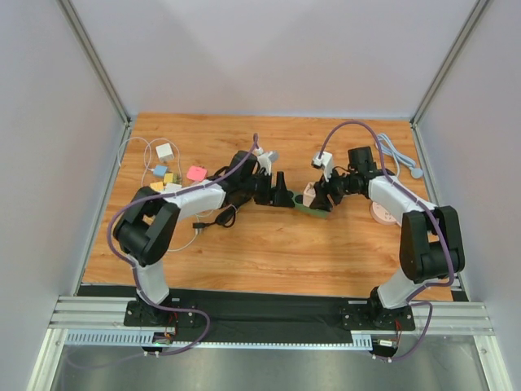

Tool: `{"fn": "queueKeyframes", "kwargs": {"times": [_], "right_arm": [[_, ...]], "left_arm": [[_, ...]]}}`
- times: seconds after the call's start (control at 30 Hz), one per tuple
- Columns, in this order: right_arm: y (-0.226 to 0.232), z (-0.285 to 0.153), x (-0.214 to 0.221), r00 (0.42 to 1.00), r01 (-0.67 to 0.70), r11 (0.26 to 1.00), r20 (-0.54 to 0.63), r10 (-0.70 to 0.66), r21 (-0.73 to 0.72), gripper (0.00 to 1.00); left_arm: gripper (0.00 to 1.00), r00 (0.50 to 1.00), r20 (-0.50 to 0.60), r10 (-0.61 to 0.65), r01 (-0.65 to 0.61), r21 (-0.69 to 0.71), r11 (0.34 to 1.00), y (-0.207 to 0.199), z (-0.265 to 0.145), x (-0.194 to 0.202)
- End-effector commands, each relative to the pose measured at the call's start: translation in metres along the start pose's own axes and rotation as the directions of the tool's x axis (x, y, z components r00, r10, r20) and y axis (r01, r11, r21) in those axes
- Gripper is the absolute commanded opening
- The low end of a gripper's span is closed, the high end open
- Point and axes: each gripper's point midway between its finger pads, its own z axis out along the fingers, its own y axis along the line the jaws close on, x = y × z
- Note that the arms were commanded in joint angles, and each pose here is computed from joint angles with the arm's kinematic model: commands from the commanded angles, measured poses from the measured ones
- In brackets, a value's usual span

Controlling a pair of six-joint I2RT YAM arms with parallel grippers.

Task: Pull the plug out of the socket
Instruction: Remove the plug from the socket.

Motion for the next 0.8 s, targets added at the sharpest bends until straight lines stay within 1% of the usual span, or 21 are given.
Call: {"fn": "queueKeyframes", "kwargs": {"times": [0.0,0.03,0.07,0.13,0.17,0.2,0.23,0.27,0.3,0.33,0.37,0.43,0.47,0.5,0.53,0.57,0.6,0.63,0.67,0.77], "right_arm": [[0.013,-0.012,-0.035,0.995,0.031,0.998,0.095,-0.025,-0.059,0.0],[0.015,-0.014,-0.035,0.995,0.026,0.997,0.093,-0.019,-0.067,0.0],[0.02,-0.017,-0.034,0.996,0.012,0.997,0.085,-0.005,-0.076,0.0],[0.024,-0.019,-0.033,0.997,0.001,0.997,0.075,0.005,-0.083,0.0],[0.027,-0.021,-0.032,0.998,-0.005,0.996,0.069,0.011,-0.087,0.0],[0.028,-0.022,-0.032,0.997,-0.007,0.996,0.071,0.014,-0.09,0.0],[0.029,-0.023,-0.033,0.997,-0.009,0.995,0.076,0.016,-0.097,0.0],[0.032,-0.024,-0.034,0.997,-0.013,0.994,0.078,0.021,-0.107,0.0],[0.033,-0.024,-0.035,0.996,-0.013,0.994,0.083,0.022,-0.113,0.0],[0.035,-0.025,-0.036,0.996,-0.009,0.993,0.089,0.019,-0.115,0.0],[0.035,-0.026,-0.036,0.996,-0.009,0.993,0.089,0.019,-0.115,0.0],[0.037,-0.027,-0.036,0.995,-0.011,0.992,0.093,0.023,-0.123,0.0],[0.038,-0.028,-0.036,0.995,-0.016,0.992,0.092,0.027,-0.125,0.0],[0.042,-0.028,-0.037,0.995,-0.017,0.99,0.097,0.031,-0.14,0.0],[0.045,-0.029,-0.036,0.995,-0.022,0.988,0.098,0.037,-0.15,0.0],[0.05,-0.03,-0.035,0.995,-0.036,0.986,0.091,0.051,-0.164,0.0],[0.053,-0.031,-0.036,0.994,-0.042,0.983,0.094,0.059,-0.18,0.0],[0.055,-0.032,-0.035,0.994,-0.052,0.981,0.09,0.07,-0.187,0.0],[0.058,-0.033,-0.034,0.993,-0.065,0.977,0.083,0.084,-0.201,0.0],[0.068,-0.035,-0.037,0.989,-0.09,0.964,0.089,0.116,-0.25,0.0]], "left_arm": [[0.82,0.957,0.127,0.26,-0.261,-0.014,0.965,-0.028,-0.031,-0.034],[0.94,0.923,0.127,0.363,-0.362,-0.035,0.932,-0.027,-0.036,-0.038],[1.0,0.903,0.121,0.412,-0.41,-0.048,0.911,-0.034,-0.044,-0.044],[1.0,0.856,0.088,0.51,-0.503,-0.091,0.86,-0.031,-0.051,-0.05],[1.0,0.814,0.059,0.577,-0.57,-0.103,0.815,-0.03,-0.055,-0.057],[1.0,0.801,0.038,0.597,-0.591,-0.106,0.799,-0.028,-0.055,-0.059],[1.0,0.784,0.041,0.62,-0.614,-0.106,0.783,-0.034,-0.058,-0.07],[1.0,0.772,-0.031,0.635,-0.635,-0.085,0.768,-0.021,-0.054,-0.06],[0.99,0.764,-0.057,0.642,-0.645,-0.084,0.76,-0.018,-0.053,-0.059],[0.97,0.746,-0.068,0.662,-0.666,-0.081,0.742,-0.019,-0.052,-0.064],[0.94,0.725,-0.111,0.68,-0.688,-0.067,0.722,-0.008,-0.048,-0.057],[0.9,0.676,-0.131,0.725,-0.734,-0.044,0.677,-0.002,-0.045,-0.052],[0.89,0.65,-0.143,0.747,-0.755,-0.005,0.656,0.0,-0.042,-0.044],[0.88,0.578,-0.145,0.803,-0.809,0.026,0.587,0.003,-0.041,-0.042],[0.87,0.541,-0.148,0.828,-0.831,0.061,0.553,0.006,-0.041,-0.033],[0.88,0.489,-0.119,0.864,-0.857,0.123,0.501,-0.002,-0.041,-0.026],[0.88,0.416,-0.098,0.904,-0.891,0.153,0.427,-0.002,-0.04,-0.022],[0.89,0.392,-0.091,0.915,-0.899,0.174,0.403,0.0,-0.04,-0.015],[0.89,0.374,-0.053,0.926,-0.907,0.19,0.377,-0.008,-0.041,-0.016],[0.89,0.362,-0.023,0.932,-0.91,0.208,0.358,-0.017,-0.042,-0.017]]}}
